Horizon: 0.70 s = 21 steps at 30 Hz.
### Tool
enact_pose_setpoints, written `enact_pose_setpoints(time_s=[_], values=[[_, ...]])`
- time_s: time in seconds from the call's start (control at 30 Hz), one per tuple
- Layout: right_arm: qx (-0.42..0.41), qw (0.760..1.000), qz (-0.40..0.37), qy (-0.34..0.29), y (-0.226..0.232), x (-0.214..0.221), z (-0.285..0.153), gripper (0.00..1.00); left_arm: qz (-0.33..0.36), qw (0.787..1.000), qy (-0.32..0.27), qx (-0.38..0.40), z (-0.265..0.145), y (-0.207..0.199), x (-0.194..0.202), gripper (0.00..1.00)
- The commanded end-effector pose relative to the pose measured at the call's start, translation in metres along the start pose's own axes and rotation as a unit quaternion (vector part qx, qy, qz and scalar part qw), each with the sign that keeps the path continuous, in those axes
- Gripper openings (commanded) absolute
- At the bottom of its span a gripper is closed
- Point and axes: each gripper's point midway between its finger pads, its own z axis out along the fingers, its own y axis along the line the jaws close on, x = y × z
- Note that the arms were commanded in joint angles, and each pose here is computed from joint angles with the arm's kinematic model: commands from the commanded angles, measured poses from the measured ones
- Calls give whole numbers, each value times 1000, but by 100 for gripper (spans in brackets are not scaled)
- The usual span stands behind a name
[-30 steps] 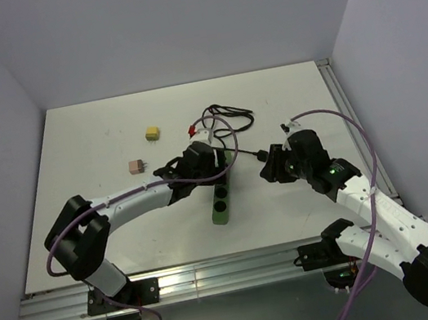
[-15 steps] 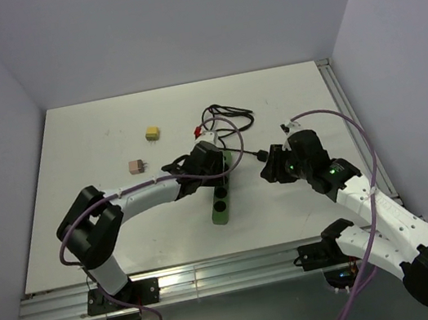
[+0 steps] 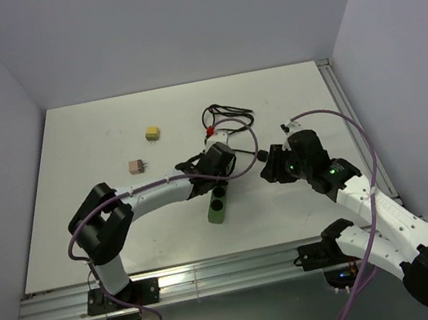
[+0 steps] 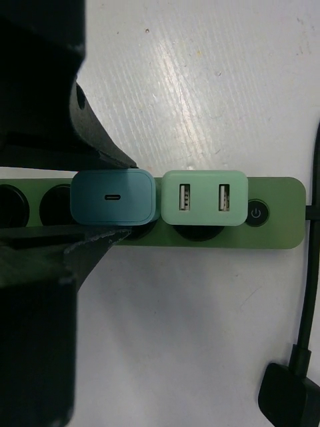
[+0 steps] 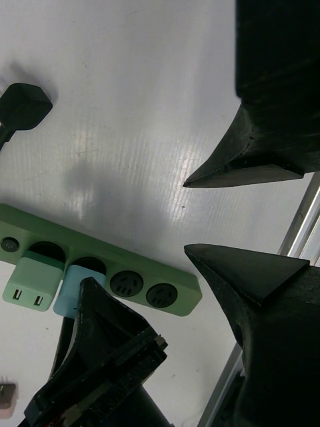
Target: Insert the plug
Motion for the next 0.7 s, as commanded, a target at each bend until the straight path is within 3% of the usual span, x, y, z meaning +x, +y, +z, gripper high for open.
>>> enact_pose_setpoints(time_s=[0.0,0.27,0.67], values=[[-9,1000,-6,-21,6,-11,-5,46,21,999,40,-14,16,3,45,0],[-9,1000,-5,-22,6,-10,-6,46,2,996,92,12,30,16,125,0],[-15,1000,3,-23,9,-11,-8,46,35,991,132,3,36,15,170,0]])
